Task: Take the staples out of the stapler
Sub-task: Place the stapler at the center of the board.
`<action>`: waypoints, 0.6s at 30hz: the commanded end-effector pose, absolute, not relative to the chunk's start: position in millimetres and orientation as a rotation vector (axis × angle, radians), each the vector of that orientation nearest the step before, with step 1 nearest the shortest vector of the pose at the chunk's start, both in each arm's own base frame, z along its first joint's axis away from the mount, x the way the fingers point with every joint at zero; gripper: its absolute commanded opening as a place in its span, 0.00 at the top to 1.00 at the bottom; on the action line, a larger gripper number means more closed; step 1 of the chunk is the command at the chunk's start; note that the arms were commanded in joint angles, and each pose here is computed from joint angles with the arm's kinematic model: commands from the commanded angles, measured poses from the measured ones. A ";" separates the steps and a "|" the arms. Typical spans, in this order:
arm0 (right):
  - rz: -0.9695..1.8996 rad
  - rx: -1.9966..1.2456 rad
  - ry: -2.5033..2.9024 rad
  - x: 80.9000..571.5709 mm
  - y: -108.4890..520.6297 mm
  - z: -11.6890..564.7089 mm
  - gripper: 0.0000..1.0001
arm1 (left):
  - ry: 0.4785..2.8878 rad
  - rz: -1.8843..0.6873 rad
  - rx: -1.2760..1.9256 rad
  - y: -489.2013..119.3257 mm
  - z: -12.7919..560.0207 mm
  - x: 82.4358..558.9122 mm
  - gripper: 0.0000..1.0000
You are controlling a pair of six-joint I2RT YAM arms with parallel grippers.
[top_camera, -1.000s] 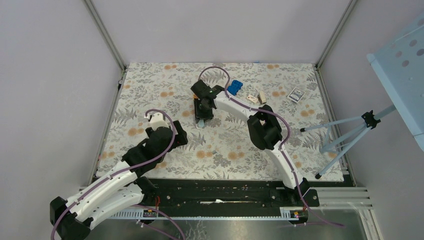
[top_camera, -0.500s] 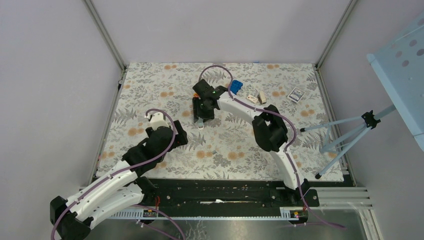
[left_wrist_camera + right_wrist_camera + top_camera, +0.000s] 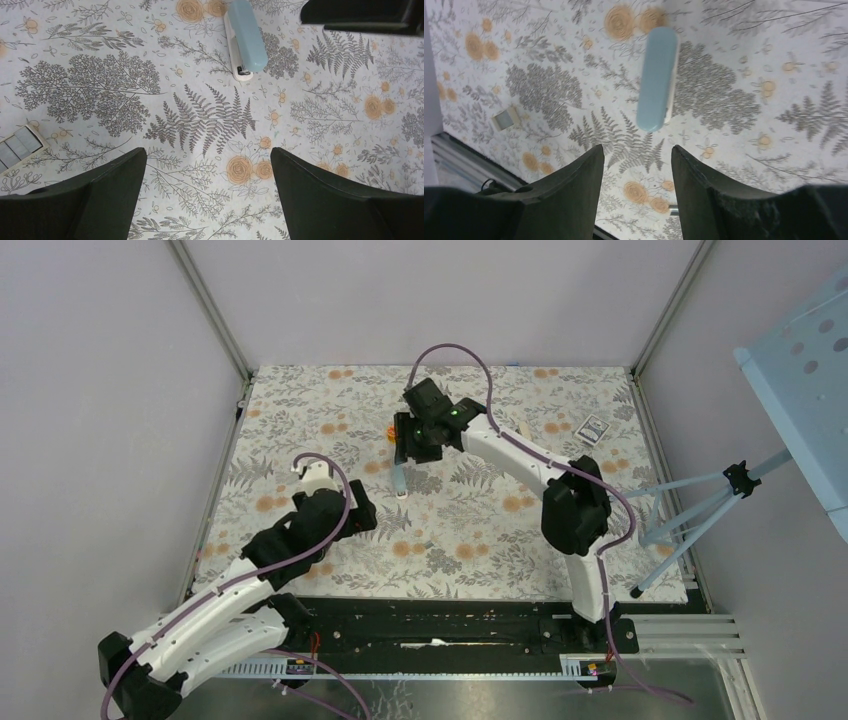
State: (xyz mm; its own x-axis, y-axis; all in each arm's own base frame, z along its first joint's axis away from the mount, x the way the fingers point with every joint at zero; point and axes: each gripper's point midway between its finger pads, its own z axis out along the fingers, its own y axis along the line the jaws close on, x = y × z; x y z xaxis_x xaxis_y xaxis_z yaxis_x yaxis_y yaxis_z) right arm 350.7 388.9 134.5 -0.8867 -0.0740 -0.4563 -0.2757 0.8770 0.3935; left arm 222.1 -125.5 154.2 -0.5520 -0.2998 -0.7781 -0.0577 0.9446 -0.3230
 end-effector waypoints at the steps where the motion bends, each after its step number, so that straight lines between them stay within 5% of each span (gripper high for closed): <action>1: 0.503 -0.203 2.510 374.4 345.2 167.7 0.40 | 2.129 -0.384 -0.208 -137.3 171.4 225.6 0.01; 18: 0.452 0.024 2.433 353.4 239.3 169.6 0.37 | 2.117 -0.364 -0.183 -150.5 178.3 245.4 0.01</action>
